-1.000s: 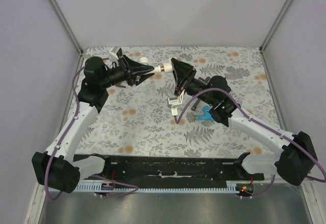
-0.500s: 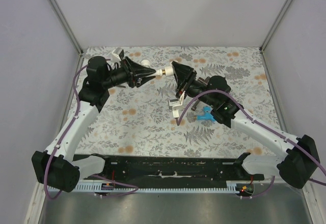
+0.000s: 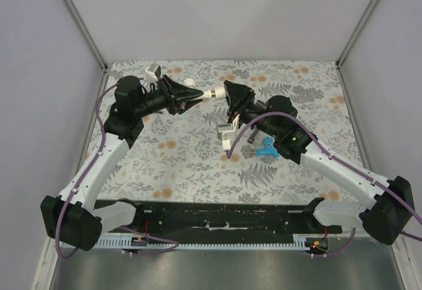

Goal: Install the water faucets

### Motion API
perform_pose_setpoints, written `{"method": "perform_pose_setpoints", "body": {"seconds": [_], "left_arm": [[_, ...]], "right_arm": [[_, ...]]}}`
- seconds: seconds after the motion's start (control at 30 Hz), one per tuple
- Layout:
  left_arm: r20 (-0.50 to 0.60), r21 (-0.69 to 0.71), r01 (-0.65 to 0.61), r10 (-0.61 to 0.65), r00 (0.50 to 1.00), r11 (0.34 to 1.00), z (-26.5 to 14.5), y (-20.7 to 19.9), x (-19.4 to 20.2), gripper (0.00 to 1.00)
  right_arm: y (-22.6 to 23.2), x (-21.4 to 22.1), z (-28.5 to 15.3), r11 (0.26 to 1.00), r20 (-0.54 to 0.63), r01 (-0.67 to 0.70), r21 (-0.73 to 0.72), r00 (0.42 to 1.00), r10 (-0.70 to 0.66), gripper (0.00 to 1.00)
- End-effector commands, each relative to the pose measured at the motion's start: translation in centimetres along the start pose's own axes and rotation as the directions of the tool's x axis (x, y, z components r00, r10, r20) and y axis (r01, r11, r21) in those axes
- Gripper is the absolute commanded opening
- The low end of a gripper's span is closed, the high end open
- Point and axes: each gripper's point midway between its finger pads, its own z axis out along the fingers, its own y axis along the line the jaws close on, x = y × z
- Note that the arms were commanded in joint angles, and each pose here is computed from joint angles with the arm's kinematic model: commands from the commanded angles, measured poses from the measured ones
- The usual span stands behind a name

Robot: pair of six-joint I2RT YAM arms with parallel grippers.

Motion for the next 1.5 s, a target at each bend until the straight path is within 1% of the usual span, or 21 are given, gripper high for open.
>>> {"method": "perform_pose_setpoints", "body": {"seconds": [0.0, 0.17, 0.3, 0.6, 0.8, 1.07, 1.27, 1.47], "left_arm": [[0.017, 0.111, -0.078, 0.077, 0.997, 0.991, -0.2, -2.8, 0.3, 0.02], [0.015, 0.125, -0.096, 0.095, 0.995, 0.987, -0.3, -3.1, 0.4, 0.02], [0.010, 0.125, -0.133, 0.133, 0.991, 0.983, -0.3, -3.2, 0.5, 0.02], [0.015, 0.129, -0.225, 0.225, 0.974, 0.966, -0.5, -2.9, 0.8, 0.02], [0.017, 0.128, -0.285, 0.285, 0.958, 0.950, -0.5, -2.6, 0.8, 0.02], [0.029, 0.176, -0.343, 0.344, 0.939, 0.923, -0.7, -3.2, 1.1, 0.02], [0.038, 0.229, -0.371, 0.372, 0.927, 0.900, -1.0, -3.8, 1.5, 0.02], [0.054, 0.276, -0.441, 0.444, 0.894, 0.854, -1.5, -4.5, 2.0, 0.02]], "right_arm": [[-3.0, -2.7, -0.2, 0.994, 0.118, -0.103, 0.044, 0.988, 0.097, 0.00], [-2.8, -3.0, -0.5, 0.989, 0.126, -0.145, -0.007, 0.981, 0.144, 0.00], [-2.5, -3.4, -0.6, 0.986, 0.140, -0.161, -0.051, 0.976, 0.166, 0.00], [-2.0, -4.8, -1.2, 0.955, 0.187, -0.242, -0.169, 0.944, 0.272, 0.00], [-2.3, -6.0, -1.7, 0.910, 0.205, -0.337, -0.242, 0.899, 0.388, 0.00], [-2.5, -7.2, -1.8, 0.846, 0.220, -0.429, -0.317, 0.834, 0.506, 0.00], [-2.4, -8.4, -1.9, 0.790, 0.239, -0.488, -0.372, 0.772, 0.590, 0.00], [-2.5, -9.0, -2.0, 0.716, 0.222, -0.556, -0.423, 0.702, 0.677, 0.00]]}}
